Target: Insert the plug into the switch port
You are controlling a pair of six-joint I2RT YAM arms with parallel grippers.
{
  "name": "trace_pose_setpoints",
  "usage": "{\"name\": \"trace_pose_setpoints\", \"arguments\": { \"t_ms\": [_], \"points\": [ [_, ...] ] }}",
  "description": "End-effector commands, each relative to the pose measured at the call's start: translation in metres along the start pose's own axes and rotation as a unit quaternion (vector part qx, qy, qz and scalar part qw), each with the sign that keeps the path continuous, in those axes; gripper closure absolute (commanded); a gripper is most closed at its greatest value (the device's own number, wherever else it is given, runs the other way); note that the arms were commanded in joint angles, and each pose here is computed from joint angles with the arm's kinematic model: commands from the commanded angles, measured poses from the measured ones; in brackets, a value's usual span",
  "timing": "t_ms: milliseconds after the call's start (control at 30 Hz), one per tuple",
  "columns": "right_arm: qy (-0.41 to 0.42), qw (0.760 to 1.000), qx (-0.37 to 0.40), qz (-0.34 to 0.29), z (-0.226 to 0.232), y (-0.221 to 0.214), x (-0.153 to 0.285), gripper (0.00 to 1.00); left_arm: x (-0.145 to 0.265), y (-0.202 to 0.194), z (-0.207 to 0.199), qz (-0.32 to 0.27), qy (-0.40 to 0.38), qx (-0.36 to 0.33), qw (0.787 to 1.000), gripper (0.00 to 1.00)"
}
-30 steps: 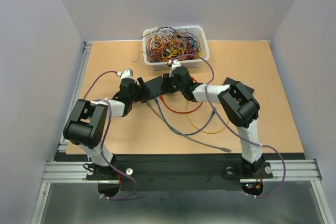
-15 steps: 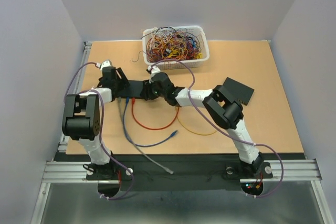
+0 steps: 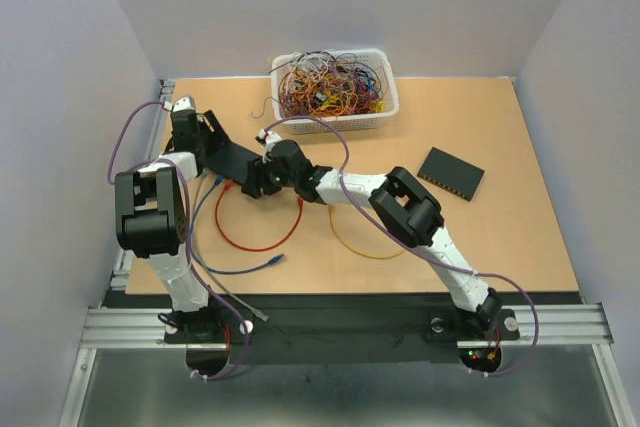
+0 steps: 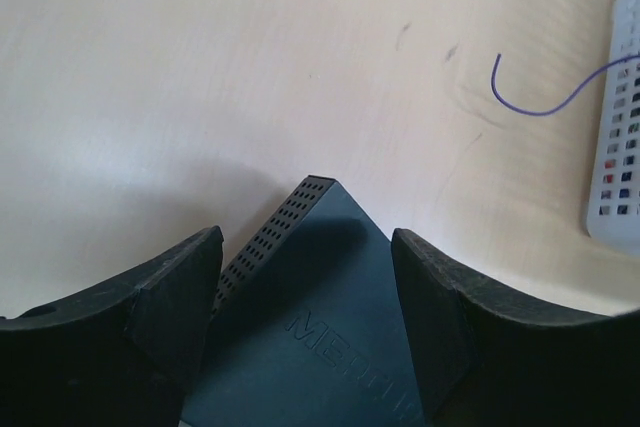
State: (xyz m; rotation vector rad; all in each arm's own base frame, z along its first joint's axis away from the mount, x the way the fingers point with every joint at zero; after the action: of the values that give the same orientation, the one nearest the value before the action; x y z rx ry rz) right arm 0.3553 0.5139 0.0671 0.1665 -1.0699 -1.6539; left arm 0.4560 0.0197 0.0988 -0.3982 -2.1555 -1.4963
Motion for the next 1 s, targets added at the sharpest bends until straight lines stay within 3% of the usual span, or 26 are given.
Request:
{"name": "trace_pose_setpoints", "arguments": {
  "t_ms": [0, 333, 667, 967],
  "points": [
    [-0.036, 0.998, 0.042, 0.003, 0.002, -0.006, 0.018, 0.35, 0.023, 0.003, -0.030, -0.003, -0.066, 0.005, 0.998, 0.22],
    [-0.163, 0.979, 0.094, -0.075, -0.006, 0.039, 0.109, 0.25, 0.056, 0.028, -0.018, -0.071, -0.010, 0.011, 0.997, 0.19],
    [-0.293, 0.949, 0.071, -0.088, -0.043, 0.002, 0.205, 0.26, 0.097, 0.043, -0.039, -0.140, -0.048, 0.011, 0.989, 0.19],
    [-0.325, 0.944, 0.054, -0.036, -0.064, -0.033, 0.205, 0.40, 0.092, 0.033, -0.046, -0.128, -0.057, 0.000, 0.990, 0.21]
  ]
}}
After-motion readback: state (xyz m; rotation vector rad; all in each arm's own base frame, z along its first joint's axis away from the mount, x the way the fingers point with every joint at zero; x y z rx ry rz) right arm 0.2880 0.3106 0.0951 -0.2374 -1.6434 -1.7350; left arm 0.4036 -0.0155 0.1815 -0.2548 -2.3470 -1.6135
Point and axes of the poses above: each gripper's point midway between its finger pads, its own x axis back along the fingers, its own z axis along the line the jaws close on, y = z × x, the point moved 4 cm from there along x, back along the fingers, and after that the axes turned 6 degrees about -x, right-handed, at the moved point
